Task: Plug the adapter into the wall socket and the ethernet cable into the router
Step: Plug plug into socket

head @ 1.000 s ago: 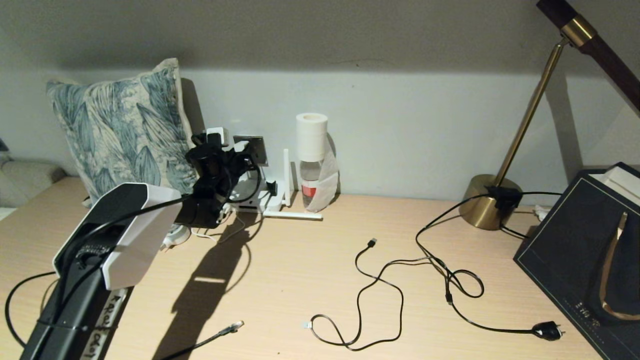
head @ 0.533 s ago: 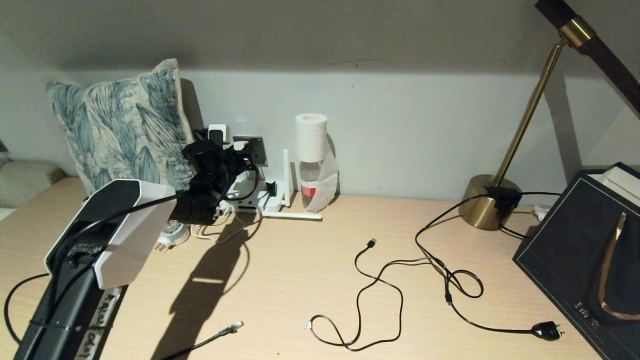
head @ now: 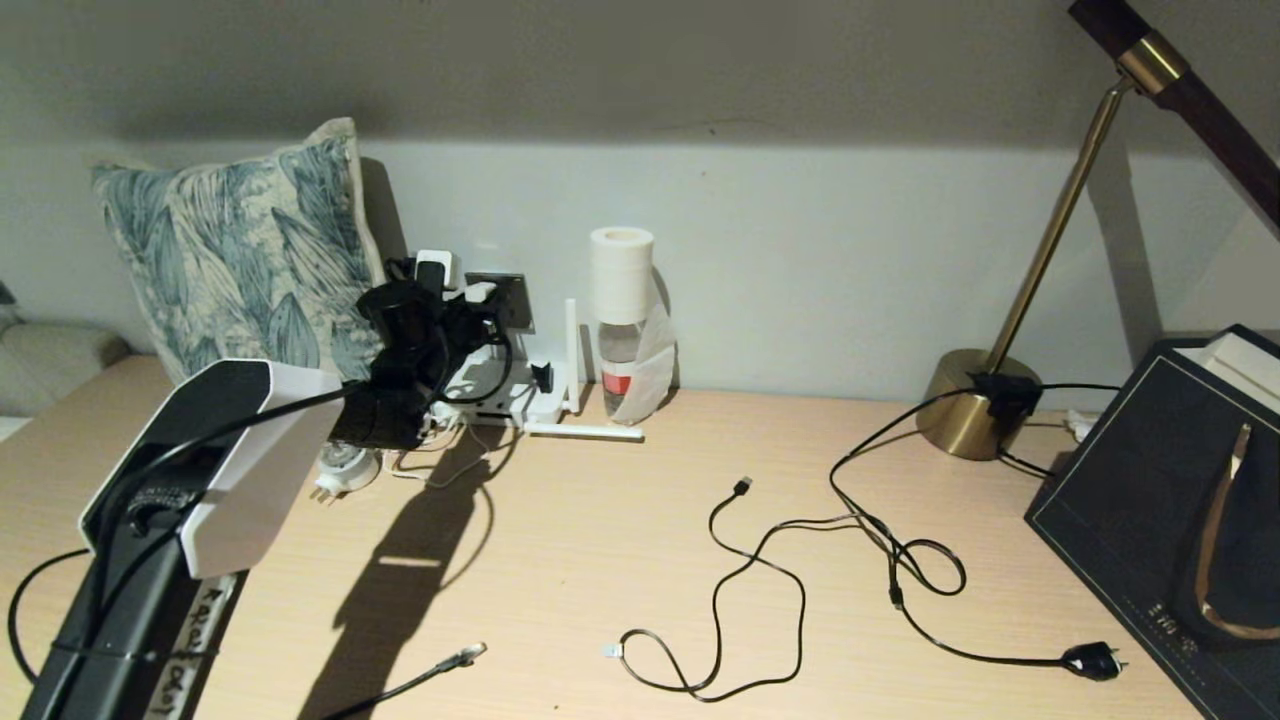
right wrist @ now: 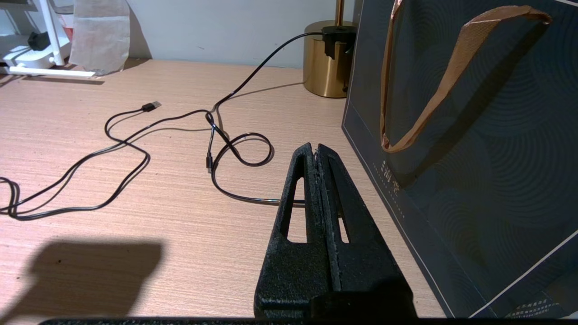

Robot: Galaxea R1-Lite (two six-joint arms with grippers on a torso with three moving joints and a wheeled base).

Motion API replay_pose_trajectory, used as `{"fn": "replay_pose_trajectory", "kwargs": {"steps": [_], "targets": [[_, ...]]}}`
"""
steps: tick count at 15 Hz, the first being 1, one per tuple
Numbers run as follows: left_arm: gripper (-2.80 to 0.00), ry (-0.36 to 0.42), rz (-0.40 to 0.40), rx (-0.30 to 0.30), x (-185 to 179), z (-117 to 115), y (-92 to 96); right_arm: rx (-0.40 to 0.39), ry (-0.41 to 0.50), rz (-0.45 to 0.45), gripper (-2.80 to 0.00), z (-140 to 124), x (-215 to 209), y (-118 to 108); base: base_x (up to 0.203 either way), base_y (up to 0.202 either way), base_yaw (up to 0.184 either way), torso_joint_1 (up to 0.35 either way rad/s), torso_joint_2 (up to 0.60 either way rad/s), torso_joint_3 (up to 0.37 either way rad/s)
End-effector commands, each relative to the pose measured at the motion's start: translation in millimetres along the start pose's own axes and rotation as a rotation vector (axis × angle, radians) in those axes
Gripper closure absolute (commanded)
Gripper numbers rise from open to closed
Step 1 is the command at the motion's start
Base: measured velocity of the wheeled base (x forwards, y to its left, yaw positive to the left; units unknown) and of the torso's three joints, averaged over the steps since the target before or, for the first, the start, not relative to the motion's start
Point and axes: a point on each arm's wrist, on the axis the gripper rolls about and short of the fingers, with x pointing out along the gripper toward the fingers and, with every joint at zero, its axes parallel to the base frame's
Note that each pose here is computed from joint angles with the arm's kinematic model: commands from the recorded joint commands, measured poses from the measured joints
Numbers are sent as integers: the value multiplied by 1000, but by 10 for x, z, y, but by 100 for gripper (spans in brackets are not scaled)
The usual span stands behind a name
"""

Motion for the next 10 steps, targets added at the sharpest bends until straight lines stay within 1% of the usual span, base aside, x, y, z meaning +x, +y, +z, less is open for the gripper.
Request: {"fn": "replay_pose_trajectory", "kwargs": {"steps": [1,3,5,8,10], "targets": [[0,-9,10,2,-1,-81,5,0,36,0,0,-99,20,0,0,0,0,0,0,0],[0,-13,10,2,-56,-103,-3,0,36,0,0,-99,20,0,0,0,0,0,0,0],[0,-42,10,1,-154,-39,-14,0,36,0,0,-99,20,0,0,0,0,0,0,0],[0,-19,-6,0,-422,58,-31,0,36,0,0,-99,20,0,0,0,0,0,0,0],[0,-20,-16,-1,-634,169,-32,0,36,0,0,-99,20,0,0,0,0,0,0,0]]}}
